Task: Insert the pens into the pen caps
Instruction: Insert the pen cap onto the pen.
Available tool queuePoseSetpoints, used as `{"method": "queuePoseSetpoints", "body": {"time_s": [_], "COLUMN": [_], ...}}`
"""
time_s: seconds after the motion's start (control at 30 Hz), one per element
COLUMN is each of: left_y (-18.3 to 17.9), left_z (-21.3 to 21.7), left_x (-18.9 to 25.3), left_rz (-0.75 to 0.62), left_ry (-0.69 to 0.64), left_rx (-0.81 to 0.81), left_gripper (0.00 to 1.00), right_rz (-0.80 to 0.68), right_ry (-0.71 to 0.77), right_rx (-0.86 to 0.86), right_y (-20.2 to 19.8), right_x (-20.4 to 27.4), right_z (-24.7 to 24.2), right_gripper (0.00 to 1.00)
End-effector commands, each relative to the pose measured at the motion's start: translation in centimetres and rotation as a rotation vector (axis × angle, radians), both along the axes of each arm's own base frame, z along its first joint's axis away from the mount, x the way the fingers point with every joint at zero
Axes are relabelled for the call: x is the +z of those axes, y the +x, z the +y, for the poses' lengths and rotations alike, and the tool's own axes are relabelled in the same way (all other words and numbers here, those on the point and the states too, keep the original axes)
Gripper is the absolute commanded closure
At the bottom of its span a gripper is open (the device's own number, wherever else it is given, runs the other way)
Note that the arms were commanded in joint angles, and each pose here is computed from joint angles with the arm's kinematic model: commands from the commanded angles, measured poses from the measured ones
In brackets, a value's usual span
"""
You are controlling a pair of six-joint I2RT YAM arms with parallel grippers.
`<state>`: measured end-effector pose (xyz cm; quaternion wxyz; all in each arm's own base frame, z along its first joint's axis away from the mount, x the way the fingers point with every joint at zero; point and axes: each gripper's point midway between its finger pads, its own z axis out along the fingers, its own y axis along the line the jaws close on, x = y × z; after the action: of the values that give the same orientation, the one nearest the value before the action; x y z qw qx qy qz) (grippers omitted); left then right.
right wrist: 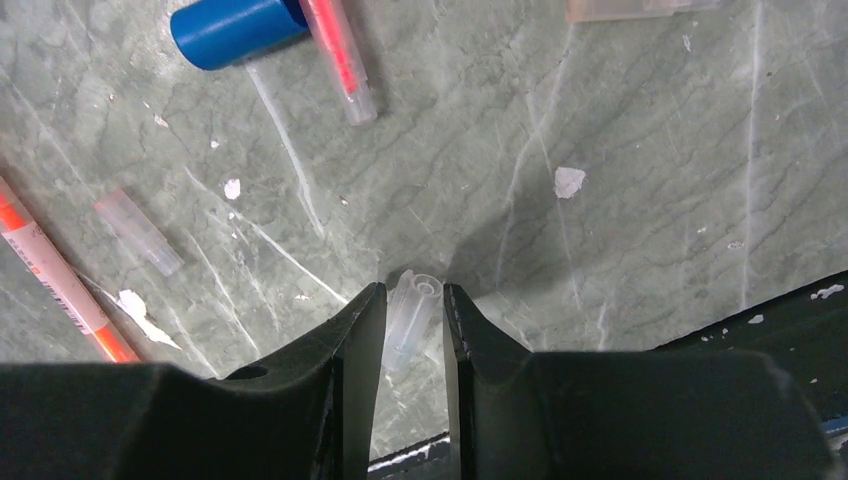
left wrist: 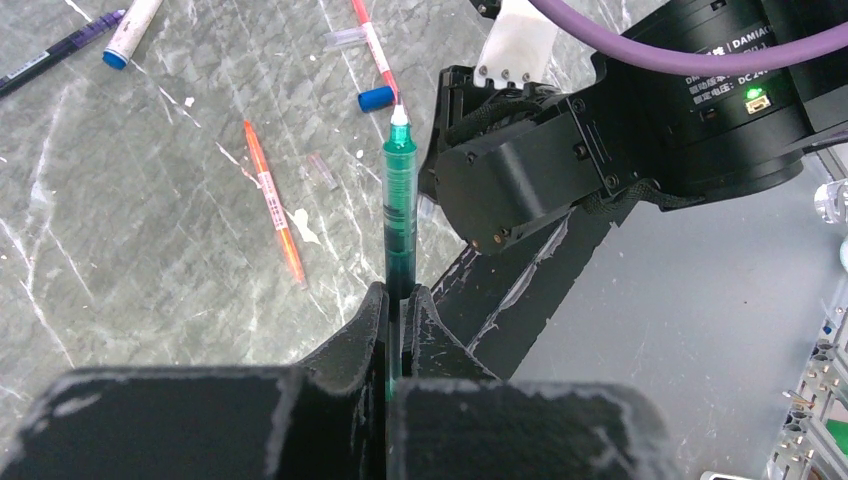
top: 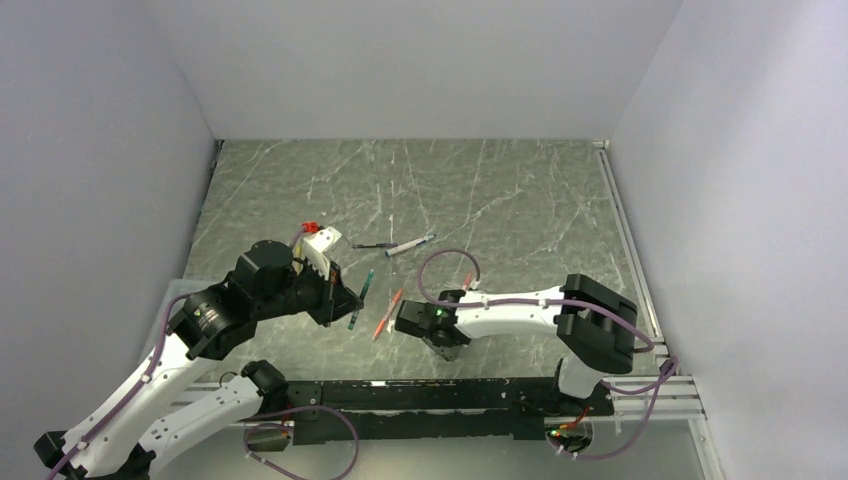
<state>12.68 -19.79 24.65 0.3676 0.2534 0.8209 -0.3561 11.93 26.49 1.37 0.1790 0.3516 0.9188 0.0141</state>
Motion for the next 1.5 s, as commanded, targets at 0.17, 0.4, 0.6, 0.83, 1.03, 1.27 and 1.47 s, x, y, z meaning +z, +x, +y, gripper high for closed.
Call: {"method": "queuePoseSetpoints", "body": {"time_s": [0.17,0.4,0.6,0.83,1.03,1.27,1.47], "left_y": [0.3,0.3,0.4,0.4,0.4,0.2,0.1], "left_z": [-0.5,-0.5,-0.5,-0.5,-0.5,-1.0,-1.7], "left_x": [0.9,0.8,0.8,0.8,0.7,0.6,0.5], "left_rz": [-0.037,-0.033,-0.034,-0.036,-0.032,-0.012,0.028], "left_ry": [-0.027,-0.023,-0.023,-0.024,-0.023,-0.032,-0.048], "left_rx": [-0.023,-0.022,-0.02,-0.018,-0.017,-0.039,-0.05], "left_gripper": [1.0,1.0,1.0,1.0,1.0,1.0,1.0], "right_rz": [0.003,0.007,0.024,0.032,-0.029,-0.181,-0.328], "right_ry": [-0.116,-0.104,-0.097,-0.102,-0.074,-0.045,-0.042], "right_rx": [0.013,0.038,0.045,0.04,0.085,0.224,0.313], "right_y": [1.1,1.5,1.2,1.0,1.8,3.8,5.2], "right_x": [-2.0,-2.2,-2.9,-3.1,-1.3,3.2,8.2], "right_z": [-1.7,-0.8,-0.6,-1.0,-0.7,-0.7,-2.0], "right_gripper": [0.76,0.74,0.71,1.0,1.0,1.0,1.0]}}
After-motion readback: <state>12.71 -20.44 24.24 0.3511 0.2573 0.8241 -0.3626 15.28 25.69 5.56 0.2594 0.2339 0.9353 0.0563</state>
